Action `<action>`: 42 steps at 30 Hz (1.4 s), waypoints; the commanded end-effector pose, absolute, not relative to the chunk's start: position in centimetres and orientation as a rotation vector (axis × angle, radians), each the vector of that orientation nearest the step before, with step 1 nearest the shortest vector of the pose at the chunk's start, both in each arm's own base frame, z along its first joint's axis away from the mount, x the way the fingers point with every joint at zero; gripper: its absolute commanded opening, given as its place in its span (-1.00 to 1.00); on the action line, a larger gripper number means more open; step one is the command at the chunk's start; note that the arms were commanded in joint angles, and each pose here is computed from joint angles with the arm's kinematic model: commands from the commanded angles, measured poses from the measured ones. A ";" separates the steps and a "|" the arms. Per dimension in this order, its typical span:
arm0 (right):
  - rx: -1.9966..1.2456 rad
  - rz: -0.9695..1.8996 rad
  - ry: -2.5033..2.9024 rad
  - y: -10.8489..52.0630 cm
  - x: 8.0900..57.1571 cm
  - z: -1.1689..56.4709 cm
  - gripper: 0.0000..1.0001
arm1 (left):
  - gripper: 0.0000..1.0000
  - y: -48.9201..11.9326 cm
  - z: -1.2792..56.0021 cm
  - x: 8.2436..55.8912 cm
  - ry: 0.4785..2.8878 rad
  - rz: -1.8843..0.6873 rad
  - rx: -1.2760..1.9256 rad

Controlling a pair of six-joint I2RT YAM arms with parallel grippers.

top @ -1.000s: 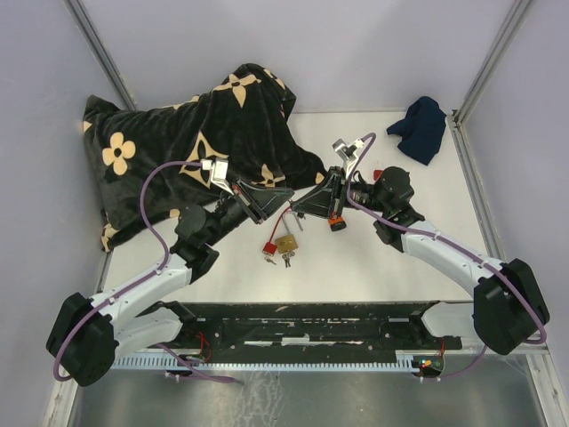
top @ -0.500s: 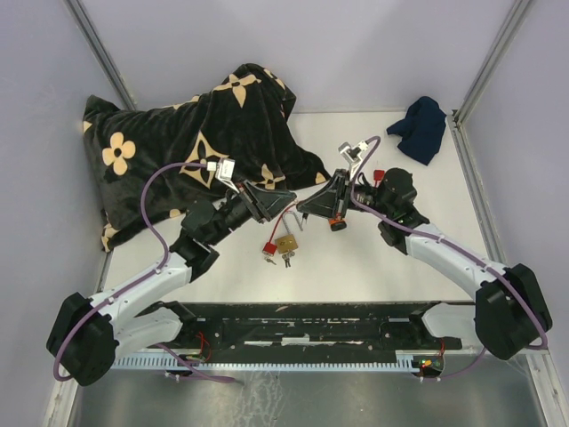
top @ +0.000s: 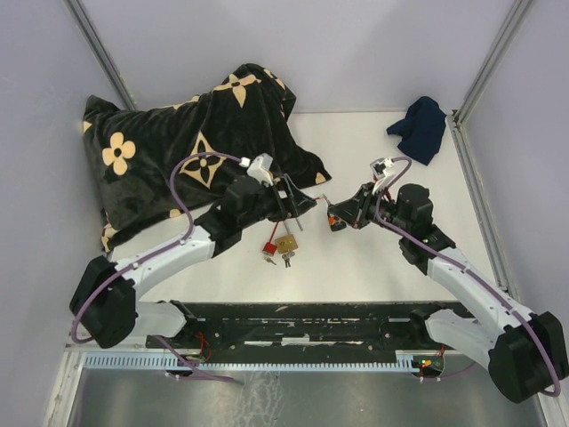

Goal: Unlock with the key
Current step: Pick up the key from the center of the board, then move the lock to the center of the board.

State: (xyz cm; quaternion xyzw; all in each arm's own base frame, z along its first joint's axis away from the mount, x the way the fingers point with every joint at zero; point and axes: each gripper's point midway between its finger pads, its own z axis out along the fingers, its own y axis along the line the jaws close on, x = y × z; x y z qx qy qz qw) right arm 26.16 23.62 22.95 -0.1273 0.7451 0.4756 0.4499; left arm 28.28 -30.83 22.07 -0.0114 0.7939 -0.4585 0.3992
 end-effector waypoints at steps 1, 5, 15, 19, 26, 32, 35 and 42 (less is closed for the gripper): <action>-0.197 0.908 1.905 20.0 27.7 20.4 -0.96 | 0.72 -31.8 20.0 29.2 2.128 -0.969 -0.009; -0.121 0.754 1.946 17.6 27.9 18.6 -0.96 | 0.78 -33.7 17.7 29.7 2.226 -0.847 0.023; 0.028 0.434 1.993 11.8 27.3 16.0 -0.96 | 0.84 -38.1 9.2 30.8 2.502 -0.582 0.087; 0.018 0.418 1.998 11.4 26.8 15.5 -0.96 | 0.86 -39.3 7.2 31.8 2.544 -0.489 0.103; 0.008 0.409 2.000 11.2 26.5 15.2 -0.96 | 0.87 -41.2 4.7 33.0 2.573 -0.404 0.131; 0.000 0.417 2.002 11.3 26.3 15.2 -0.96 | 0.83 -40.3 2.2 33.9 2.581 -0.246 0.153; -0.018 0.429 2.006 11.6 26.2 15.2 -0.97 | 0.74 -39.6 1.6 34.2 2.578 -0.181 0.173; -0.066 0.463 2.036 12.4 26.0 14.7 -0.96 | 0.38 -37.5 1.4 32.9 2.596 -0.111 0.231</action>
